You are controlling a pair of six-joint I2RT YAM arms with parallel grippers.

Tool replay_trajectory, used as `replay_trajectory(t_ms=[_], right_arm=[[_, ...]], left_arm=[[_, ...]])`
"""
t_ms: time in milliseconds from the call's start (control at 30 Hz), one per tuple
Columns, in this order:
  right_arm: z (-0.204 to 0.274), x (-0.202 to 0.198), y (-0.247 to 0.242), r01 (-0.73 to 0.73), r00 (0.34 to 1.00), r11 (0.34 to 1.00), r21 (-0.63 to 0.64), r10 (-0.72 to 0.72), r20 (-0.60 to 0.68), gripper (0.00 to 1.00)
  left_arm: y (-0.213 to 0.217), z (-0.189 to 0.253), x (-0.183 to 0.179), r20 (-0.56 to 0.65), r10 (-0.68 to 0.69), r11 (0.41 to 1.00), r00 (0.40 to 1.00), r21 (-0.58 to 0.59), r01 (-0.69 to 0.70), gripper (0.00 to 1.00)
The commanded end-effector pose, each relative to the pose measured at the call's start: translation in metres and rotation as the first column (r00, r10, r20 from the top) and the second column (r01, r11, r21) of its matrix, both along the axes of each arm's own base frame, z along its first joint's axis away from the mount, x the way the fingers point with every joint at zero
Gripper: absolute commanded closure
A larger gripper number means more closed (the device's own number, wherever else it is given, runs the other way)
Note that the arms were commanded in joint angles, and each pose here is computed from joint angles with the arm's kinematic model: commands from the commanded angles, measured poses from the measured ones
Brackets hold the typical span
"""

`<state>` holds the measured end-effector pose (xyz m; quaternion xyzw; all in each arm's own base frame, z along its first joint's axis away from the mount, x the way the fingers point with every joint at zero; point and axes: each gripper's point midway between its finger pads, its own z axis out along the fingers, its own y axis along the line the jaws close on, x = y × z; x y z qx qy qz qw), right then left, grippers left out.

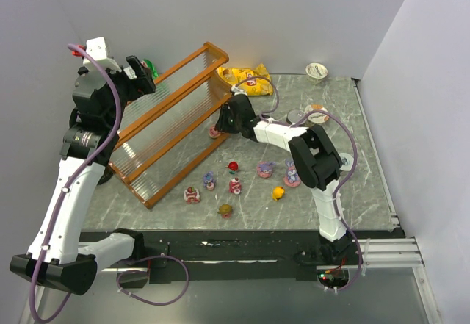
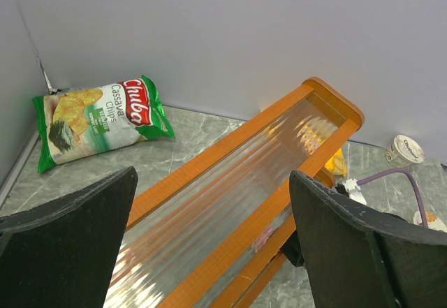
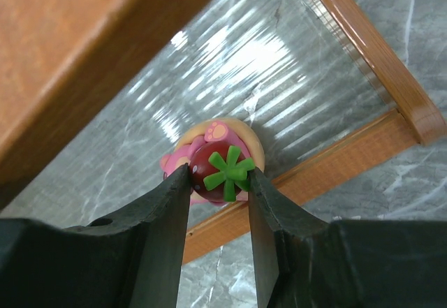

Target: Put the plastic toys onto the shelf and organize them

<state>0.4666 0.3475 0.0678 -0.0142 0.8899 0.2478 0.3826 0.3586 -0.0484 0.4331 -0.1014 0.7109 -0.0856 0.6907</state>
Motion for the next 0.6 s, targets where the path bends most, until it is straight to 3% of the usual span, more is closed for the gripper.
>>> replay_trajectory(t_ms=[0,33,267,567], right_arm=[[0.012,0.02,-0.008,0.093,0.996,0.996,0.0,-0.093,0.009,0.7],[0.009,0.02,-0.01,0.103,0.995,0.995,-0.008,-0.103,0.001,0.63],[0.018,0.021,-0.007,0.1,0.995,0.995,0.031,-0.1,0.017,0.37],[0.034,0.012,-0.005,0.077,0.996,0.994,0.084,-0.08,0.04,0.22]], left_arm=[[0.002,0.01,-0.005,0.034,0.004,1.0,0.999,0.005,-0.005,0.04],[0.002,0.01,-0.005,0.034,0.004,1.0,0.999,0.005,-0.005,0.04],[0.002,0.009,-0.005,0.033,0.004,1.0,0.999,0.006,-0.005,0.04],[0.001,0.009,-0.005,0.033,-0.002,1.0,0.999,0.001,0.002,0.04]])
